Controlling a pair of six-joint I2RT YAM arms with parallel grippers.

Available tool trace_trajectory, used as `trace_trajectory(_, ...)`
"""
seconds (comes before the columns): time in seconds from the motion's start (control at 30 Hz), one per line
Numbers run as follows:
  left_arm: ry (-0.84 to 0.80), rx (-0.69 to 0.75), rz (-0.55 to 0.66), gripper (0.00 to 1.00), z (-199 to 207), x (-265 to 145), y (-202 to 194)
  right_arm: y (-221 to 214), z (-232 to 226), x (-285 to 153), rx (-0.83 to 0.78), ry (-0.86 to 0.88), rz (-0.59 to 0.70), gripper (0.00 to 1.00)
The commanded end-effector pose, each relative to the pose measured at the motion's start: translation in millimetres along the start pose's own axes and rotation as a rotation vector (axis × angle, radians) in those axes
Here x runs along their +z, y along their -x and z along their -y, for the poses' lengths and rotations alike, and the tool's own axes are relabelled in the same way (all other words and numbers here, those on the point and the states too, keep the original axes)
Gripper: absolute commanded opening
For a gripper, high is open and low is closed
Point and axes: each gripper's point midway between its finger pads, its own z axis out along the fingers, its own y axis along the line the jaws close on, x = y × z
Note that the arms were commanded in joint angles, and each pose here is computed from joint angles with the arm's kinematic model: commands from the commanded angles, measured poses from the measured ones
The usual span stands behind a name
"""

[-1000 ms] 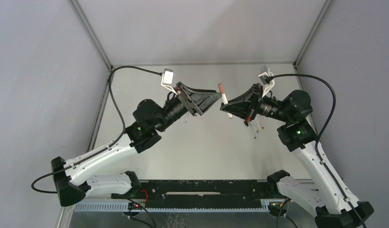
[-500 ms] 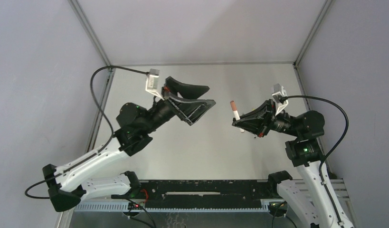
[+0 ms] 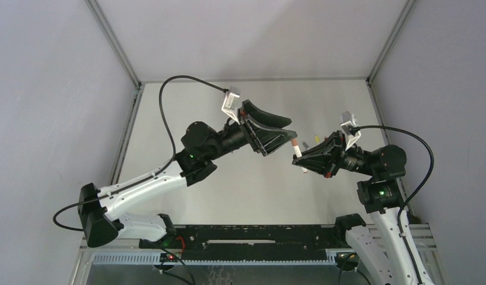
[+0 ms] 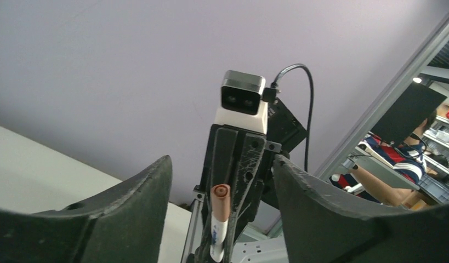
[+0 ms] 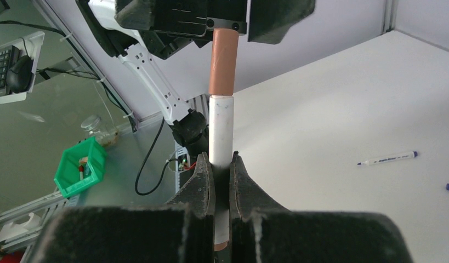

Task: Insert the pens into the pen caps
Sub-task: Press the pen cap onto the pen.

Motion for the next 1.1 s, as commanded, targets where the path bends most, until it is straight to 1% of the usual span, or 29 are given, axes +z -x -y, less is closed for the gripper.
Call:
trace_trajectory(0.0, -0.111, 0.006, 0.069, 0.67, 32.4, 9.6, 24.1, 5.4, -1.9, -0.2, 0.007, -0.005, 0.02, 0.0)
trace_trajectory(0.07, -0.117, -0.006, 0.06, 0.63, 32.6, 11.4, 20.9, 6.5, -2.2, 0.0, 0.009, -0.004, 0.024, 0.0)
trace_trajectory(0.23, -0.105, -0.014, 0.047, 0.58, 27.5, 11.8, 13.5, 10.5, -3.6, 0.8, 0.021, 0.003, 0.035, 0.0)
trace_trajectory(0.33, -0.101, -0.018, 0.043, 0.53, 25.9, 10.9, 11.4, 11.9, -3.1, 1.1, 0.027, 0.001, 0.039, 0.0)
trace_trajectory(0.37, -0.1, -0.02, 0.041, 0.5, 25.6, 10.9, 10.4, 11.9, -2.6, 1.2, 0.029, 0.0, 0.039, 0.0)
trace_trajectory(0.43, -0.104, -0.022, 0.038, 0.4, 26.3, 10.9, 9.9, 12.2, -1.8, 1.5, 0.033, -0.002, 0.04, 0.0)
trace_trajectory(0.5, -0.108, -0.026, 0.031, 0.36, 26.4, 11.1, 8.3, 12.6, -1.8, 1.6, 0.034, -0.002, 0.042, 0.0)
trace_trajectory(0.87, -0.118, -0.06, -0.011, 0.31, 24.9, 10.1, -5.5, 18.7, -1.5, 3.0, 0.049, 0.001, 0.06, 0.0)
trace_trajectory(0.93, -0.12, -0.063, -0.019, 0.25, 24.3, 10.3, -8.7, 19.8, -1.2, 3.5, 0.053, 0.002, 0.063, 0.0)
trace_trajectory(1.03, -0.119, -0.067, -0.029, 0.13, 22.6, 10.6, -12.4, 20.7, -0.6, 3.9, 0.055, 0.001, 0.063, 0.0)
trace_trajectory(1.07, -0.118, -0.071, -0.034, 0.08, 21.7, 10.3, -14.3, 21.1, -0.9, 4.1, 0.054, 0.003, 0.062, 0.0)
